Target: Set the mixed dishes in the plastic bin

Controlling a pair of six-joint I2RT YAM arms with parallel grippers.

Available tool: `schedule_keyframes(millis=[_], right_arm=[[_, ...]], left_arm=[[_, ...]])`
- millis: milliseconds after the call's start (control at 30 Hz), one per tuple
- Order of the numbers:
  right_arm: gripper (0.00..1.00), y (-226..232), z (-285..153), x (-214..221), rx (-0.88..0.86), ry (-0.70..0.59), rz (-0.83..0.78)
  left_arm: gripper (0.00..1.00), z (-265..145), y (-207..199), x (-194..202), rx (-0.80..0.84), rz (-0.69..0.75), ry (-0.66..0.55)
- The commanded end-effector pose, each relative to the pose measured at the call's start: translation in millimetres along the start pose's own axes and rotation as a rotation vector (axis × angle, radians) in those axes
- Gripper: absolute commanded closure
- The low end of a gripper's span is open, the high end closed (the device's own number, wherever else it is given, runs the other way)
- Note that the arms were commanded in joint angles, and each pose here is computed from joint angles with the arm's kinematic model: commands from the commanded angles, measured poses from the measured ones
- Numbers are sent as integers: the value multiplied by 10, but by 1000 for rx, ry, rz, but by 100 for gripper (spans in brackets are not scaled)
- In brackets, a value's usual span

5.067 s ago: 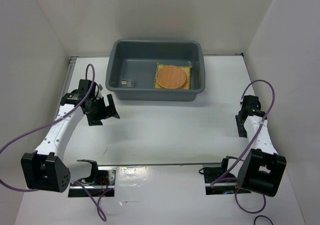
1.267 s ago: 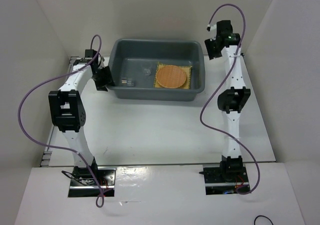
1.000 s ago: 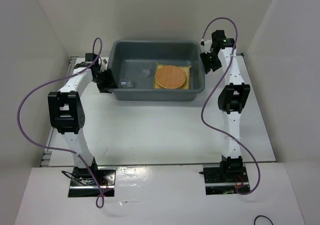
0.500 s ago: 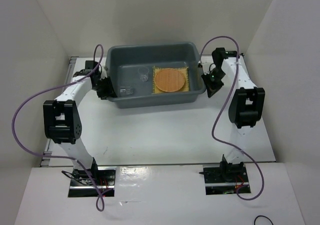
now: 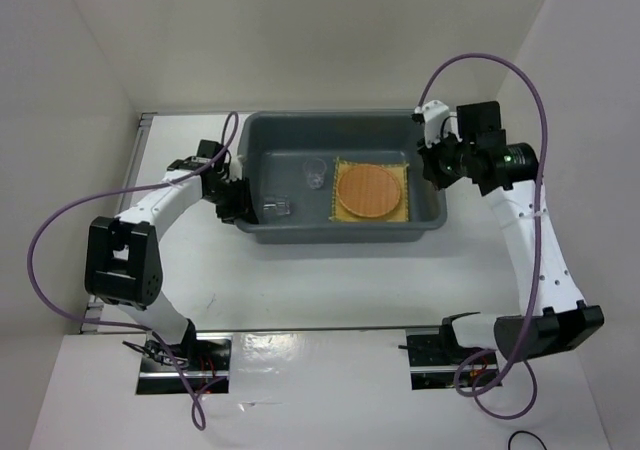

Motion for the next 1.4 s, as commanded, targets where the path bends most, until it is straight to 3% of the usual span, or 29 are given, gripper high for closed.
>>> schedule_keyframes(millis=[0,100,233,267,300,400,467,533,667,867,1100,1267,1367], right_arm=[[100,176,472,249,-101,94,19],[100,247,537,421,-129,137,-3],[96,334,480,256,-163,76,-31],[93,320,494,114,-161,48,-51],[83,351,503,7,-181,24,-66],[61,431,588,-469,-261,-53,-89],[55,550,667,-893,-326,-125,-125],[51,828,680,-1223,-352,-174,-212],[51,1665,1167,-1329,-465,-114,-433],[51,2285,1620,-1338,-592,-117,-609],[49,2667,1994,-1428,-710,-103,-596],[49,2784,2205,-1470,-571,-71,-532],[49,2923,2254,-1340,-581,-29,-545]], left_arm=[[100,90,-9,508,41,165,210],[100,69,-31,606,30,167,221],[96,49,2,575,-11,153,193],[82,44,17,586,-26,138,196],[54,64,28,590,-30,135,204],[31,85,47,590,-43,123,207],[24,86,54,586,-52,115,204],[6,75,28,558,-49,110,194],[3,11,-62,450,-3,85,160],[0,-202,-204,265,0,63,75],[0,-389,-273,231,0,28,48],[0,-443,-161,283,-99,-12,71],[0,-589,-248,241,-96,-9,65]])
Point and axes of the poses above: each gripper's point midway between its finger pads, its own z axis out along the fingers, its own y axis along the line the jaws close on, x = y × z, the point moved 4 cm from there along -z, back along the fingers, and after that the axes turned 10 degrees about -z, right-handed, at the moved point
